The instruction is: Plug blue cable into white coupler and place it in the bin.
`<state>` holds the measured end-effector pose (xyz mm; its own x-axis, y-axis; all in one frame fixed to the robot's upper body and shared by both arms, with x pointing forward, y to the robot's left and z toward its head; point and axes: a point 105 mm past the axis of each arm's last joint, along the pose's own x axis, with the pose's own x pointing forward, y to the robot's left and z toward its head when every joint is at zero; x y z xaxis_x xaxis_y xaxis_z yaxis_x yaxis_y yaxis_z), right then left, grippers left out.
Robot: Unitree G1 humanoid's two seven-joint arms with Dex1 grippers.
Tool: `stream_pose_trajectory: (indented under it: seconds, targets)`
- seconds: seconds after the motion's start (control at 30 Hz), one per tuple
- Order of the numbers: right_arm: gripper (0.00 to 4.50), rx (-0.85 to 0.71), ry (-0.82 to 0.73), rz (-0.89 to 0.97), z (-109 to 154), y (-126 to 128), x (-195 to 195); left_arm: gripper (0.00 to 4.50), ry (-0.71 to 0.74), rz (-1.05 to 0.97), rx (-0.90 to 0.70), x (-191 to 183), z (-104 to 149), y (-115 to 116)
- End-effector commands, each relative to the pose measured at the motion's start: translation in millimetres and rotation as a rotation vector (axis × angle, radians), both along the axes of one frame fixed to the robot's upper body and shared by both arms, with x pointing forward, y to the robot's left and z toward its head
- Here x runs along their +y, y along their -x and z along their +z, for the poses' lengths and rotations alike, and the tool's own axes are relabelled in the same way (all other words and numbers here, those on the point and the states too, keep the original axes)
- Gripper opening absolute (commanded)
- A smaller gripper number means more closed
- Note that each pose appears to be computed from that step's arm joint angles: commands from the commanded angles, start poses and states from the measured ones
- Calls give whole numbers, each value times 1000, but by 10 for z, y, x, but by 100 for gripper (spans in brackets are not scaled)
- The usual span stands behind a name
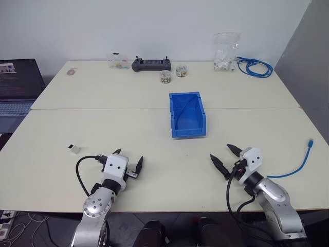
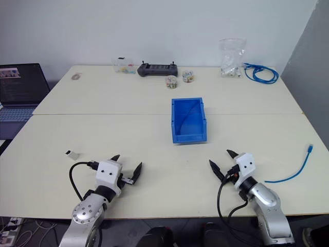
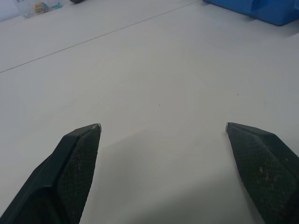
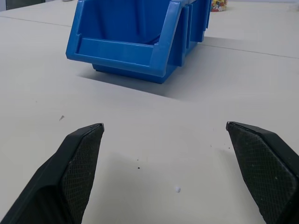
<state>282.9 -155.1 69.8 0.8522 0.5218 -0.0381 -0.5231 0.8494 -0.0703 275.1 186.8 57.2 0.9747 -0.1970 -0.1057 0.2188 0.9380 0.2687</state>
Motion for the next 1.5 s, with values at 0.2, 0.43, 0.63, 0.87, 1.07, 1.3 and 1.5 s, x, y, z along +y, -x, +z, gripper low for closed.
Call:
stream_pose_trajectory:
  seconds: [0.2,0.43,0.63,0.87,1.07,1.3,1.5]
  targets:
    - [445,-24,10,2,53,7,-5,450,-8,-52,-57,-106,123,16]
    - [445,-25,16,1,51,4,-18,450,-22,-89,-84,-155,155,44]
    - [445,-31,19,-11,73,17,-54,450,-13,-190,-73,-172,192,12]
    - [445,-78,39,-42,177,93,-46,450,31,-494,-82,-499,434,-48]
    - [445,-159,29,-159,394,177,-106,450,30,-802,-73,-882,701,-128]
    - [445,-153,61,-685,588,322,-1002,450,64,-1111,36,-1358,885,-148]
    - [445,-18,135,-1000,521,373,-1704,450,-62,-1348,116,-1699,830,-82]
